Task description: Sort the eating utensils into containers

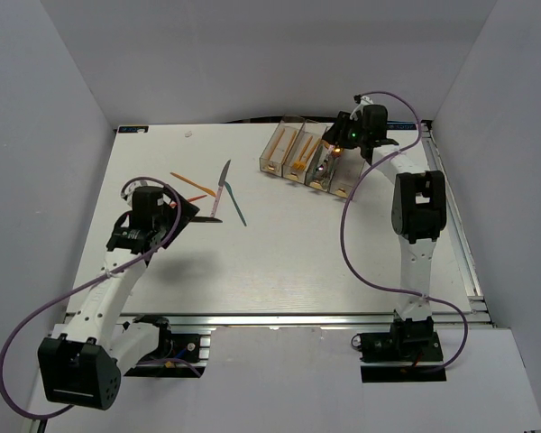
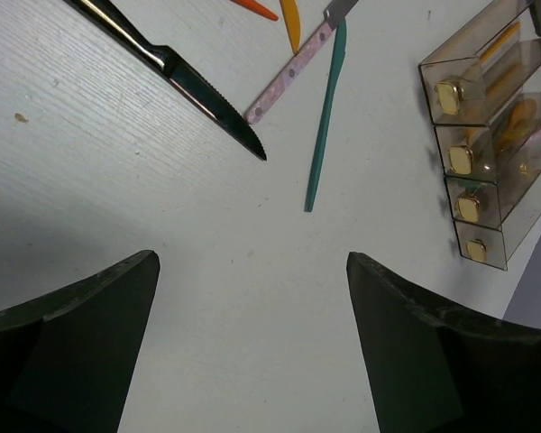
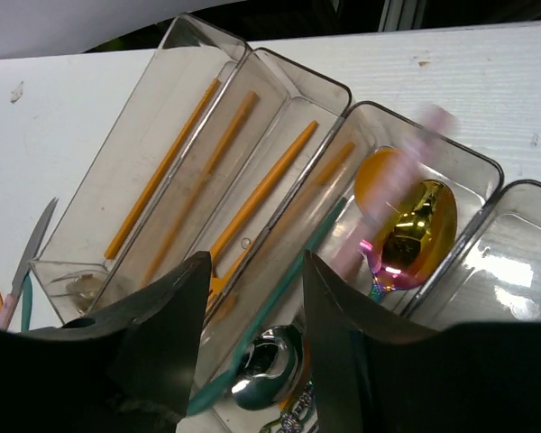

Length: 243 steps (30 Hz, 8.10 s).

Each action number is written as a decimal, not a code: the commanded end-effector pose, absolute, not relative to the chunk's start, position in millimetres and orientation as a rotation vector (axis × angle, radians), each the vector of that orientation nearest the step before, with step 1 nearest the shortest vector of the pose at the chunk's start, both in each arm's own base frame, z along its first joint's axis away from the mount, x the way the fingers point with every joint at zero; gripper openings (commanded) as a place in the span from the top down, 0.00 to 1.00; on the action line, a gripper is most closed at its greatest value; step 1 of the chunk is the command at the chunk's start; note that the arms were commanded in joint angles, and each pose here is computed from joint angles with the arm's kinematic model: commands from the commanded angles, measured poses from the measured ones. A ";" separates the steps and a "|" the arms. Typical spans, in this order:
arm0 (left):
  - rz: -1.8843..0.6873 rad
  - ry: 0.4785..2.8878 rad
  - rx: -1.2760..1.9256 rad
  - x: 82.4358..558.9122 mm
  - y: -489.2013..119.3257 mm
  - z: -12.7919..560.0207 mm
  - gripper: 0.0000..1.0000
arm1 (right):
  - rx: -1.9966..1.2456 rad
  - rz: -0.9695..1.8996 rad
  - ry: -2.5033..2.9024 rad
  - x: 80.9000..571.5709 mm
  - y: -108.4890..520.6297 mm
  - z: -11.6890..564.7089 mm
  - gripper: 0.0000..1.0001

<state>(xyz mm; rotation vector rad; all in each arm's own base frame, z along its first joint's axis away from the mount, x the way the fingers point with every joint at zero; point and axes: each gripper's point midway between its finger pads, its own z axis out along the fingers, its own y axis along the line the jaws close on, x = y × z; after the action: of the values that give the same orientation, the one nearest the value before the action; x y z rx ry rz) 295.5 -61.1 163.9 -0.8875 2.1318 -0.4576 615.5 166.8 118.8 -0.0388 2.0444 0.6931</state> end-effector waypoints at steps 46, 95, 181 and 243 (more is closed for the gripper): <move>-0.043 2.400 -1.609 405.6 20.2 16.8 0.52 | -1.154 0.869 1.540 394.0 194.3 239.3 0.11; -1.013 2.404 -0.645 345.1 -184.9 161.4 1.00 | -1.201 1.352 2.185 281.5 399.3 149.8 0.11; -0.400 2.278 -1.147 378.9 -22.5 111.2 0.13 | -0.543 0.892 1.945 518.3 152.5 227.8 0.45; -0.333 2.373 -0.938 478.6 1.1 117.5 1.00 | -1.173 0.949 1.585 411.0 208.9 250.2 0.25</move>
<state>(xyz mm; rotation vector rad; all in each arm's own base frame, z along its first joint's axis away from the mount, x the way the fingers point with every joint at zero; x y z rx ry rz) 448.8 22.9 47.2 -1.2102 2.5021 -0.0824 407.8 210.8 212.5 -1.1398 1.6961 1.0290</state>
